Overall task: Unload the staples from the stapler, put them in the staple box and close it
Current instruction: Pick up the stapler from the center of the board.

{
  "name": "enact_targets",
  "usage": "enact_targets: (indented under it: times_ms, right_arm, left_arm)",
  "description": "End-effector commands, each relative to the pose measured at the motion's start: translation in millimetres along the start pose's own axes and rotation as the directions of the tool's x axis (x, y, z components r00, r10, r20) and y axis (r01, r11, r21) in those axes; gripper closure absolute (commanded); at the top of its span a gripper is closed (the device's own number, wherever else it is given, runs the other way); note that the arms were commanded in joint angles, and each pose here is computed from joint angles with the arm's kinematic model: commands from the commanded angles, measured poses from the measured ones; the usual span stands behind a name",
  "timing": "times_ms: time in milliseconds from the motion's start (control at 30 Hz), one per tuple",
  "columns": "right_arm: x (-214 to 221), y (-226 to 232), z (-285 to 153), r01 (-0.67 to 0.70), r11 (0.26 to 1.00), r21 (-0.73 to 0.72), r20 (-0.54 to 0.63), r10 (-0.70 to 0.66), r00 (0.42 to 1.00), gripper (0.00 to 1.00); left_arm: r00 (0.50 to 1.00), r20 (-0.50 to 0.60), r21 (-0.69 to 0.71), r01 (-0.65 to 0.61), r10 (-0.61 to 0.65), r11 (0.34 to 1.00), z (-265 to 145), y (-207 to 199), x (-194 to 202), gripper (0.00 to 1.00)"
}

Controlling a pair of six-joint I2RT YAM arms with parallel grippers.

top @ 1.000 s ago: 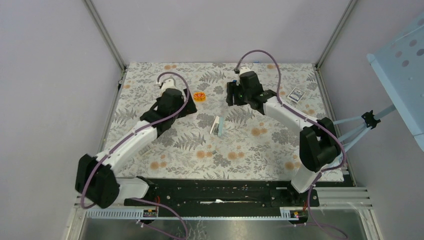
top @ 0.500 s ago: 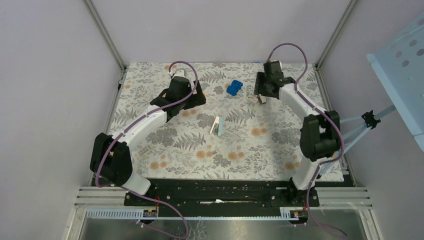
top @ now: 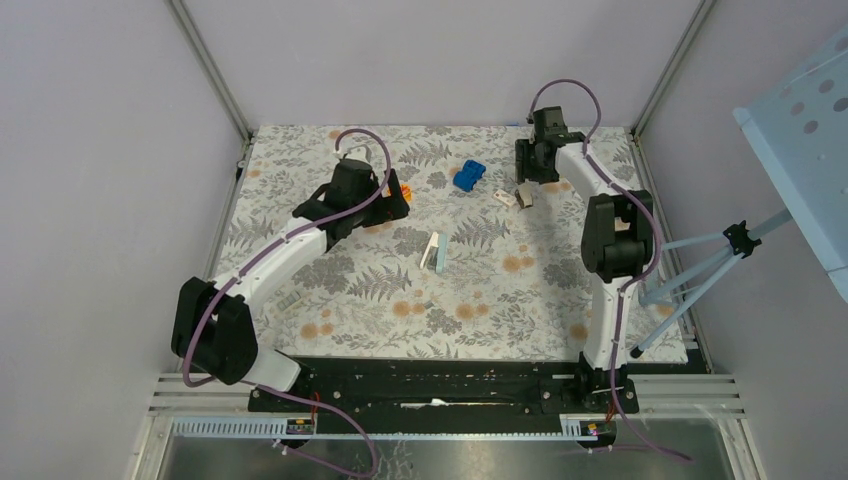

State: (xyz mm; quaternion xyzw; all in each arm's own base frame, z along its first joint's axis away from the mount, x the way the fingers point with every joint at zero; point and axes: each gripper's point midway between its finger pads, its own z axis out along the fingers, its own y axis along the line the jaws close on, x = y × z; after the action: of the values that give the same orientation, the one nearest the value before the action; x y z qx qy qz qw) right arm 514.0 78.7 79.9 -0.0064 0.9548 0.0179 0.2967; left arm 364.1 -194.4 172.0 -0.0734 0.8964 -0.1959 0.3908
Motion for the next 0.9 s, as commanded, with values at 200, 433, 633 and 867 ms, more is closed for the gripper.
enact_targets:
  times_ms: [200,433,633,867]
  right_arm:
    - [-2.6,7.9,22.6,0.031,0.998,-0.062,-0.054,-0.034,0.998,0.44]
    - [7.1,0.2,40.4,0.035,0.999,-0.019,-0.082,-0.037,0.996,0.47]
    - [3.6,-1.7,38.8,0.033,0.999,-0.007,-0.068,-0.034,0.997,0.61]
    - [-23.4,-7.9,-0.1,0.027,0.999,0.025,0.047,-0.029,0.998,0.78]
  left_arm:
    - [1.000,0.027,0.050,-0.010,0.008,0.999,-7.7,-6.7,-5.9,0.01]
    - [1.000,0.027,0.048,-0.013,0.012,0.999,-9.5,-4.6,-4.3,0.01]
    - [1.000,0.023,0.047,-0.007,0.006,0.999,-9.8,-3.4,-1.7,0.01]
    - [0.999,0.042,0.061,-0.008,0.005,0.998,-13.6,-6.1,-6.4,0.01]
